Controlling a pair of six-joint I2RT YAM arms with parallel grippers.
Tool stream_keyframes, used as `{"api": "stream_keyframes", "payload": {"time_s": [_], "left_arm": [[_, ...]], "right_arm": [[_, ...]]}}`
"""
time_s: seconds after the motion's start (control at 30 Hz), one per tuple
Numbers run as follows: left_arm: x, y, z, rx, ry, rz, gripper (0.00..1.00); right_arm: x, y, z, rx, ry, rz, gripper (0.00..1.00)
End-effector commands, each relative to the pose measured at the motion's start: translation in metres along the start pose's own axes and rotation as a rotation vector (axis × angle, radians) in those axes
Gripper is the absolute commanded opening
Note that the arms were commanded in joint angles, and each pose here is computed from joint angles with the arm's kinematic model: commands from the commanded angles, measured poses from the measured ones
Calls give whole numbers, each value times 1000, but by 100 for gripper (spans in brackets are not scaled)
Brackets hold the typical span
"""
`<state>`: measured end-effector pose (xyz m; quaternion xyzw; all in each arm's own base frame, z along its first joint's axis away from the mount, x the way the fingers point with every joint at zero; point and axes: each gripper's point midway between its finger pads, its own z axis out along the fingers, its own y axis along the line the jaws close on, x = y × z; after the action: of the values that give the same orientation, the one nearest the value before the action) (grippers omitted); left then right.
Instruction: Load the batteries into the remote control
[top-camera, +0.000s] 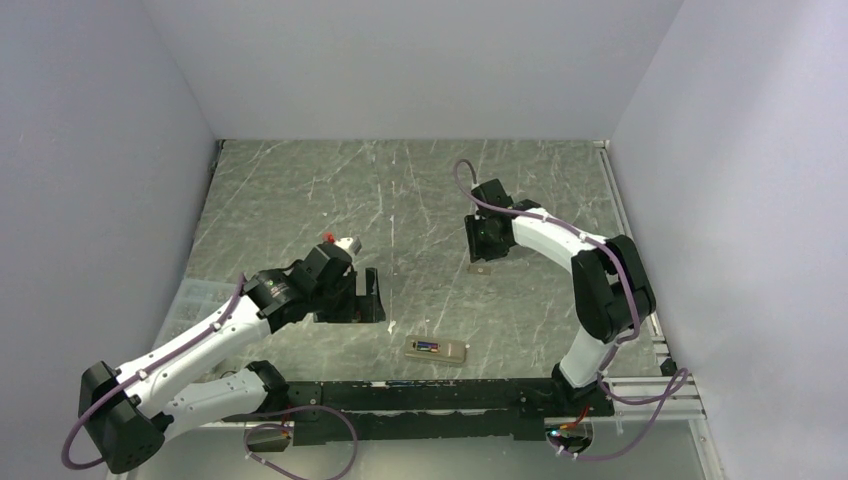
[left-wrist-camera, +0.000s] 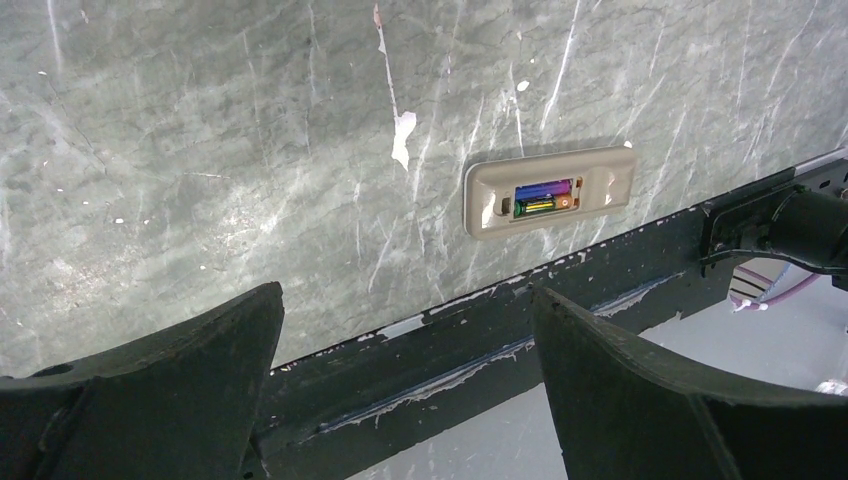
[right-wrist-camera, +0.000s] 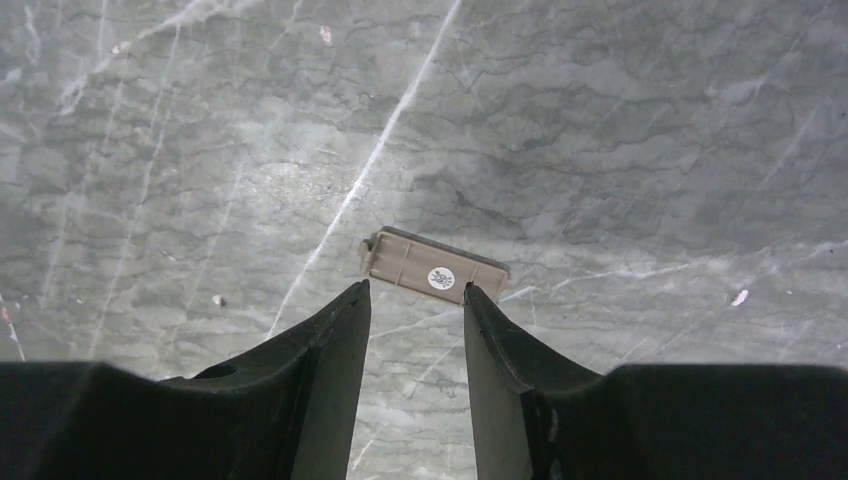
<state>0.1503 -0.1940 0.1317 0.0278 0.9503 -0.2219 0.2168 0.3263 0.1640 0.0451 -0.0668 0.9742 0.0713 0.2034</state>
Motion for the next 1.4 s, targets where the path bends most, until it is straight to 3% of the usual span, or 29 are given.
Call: {"api": "stream_keyframes", "payload": {"time_s": [0.0, 1.37], "left_arm": [[-10, -6, -1, 20, -31, 9, 100], [0, 7, -7, 26, -58, 41, 100]], "right_arm": [[-16, 20, -14, -58, -41, 11, 42], [0, 28, 21, 64, 73, 60, 26]]}}
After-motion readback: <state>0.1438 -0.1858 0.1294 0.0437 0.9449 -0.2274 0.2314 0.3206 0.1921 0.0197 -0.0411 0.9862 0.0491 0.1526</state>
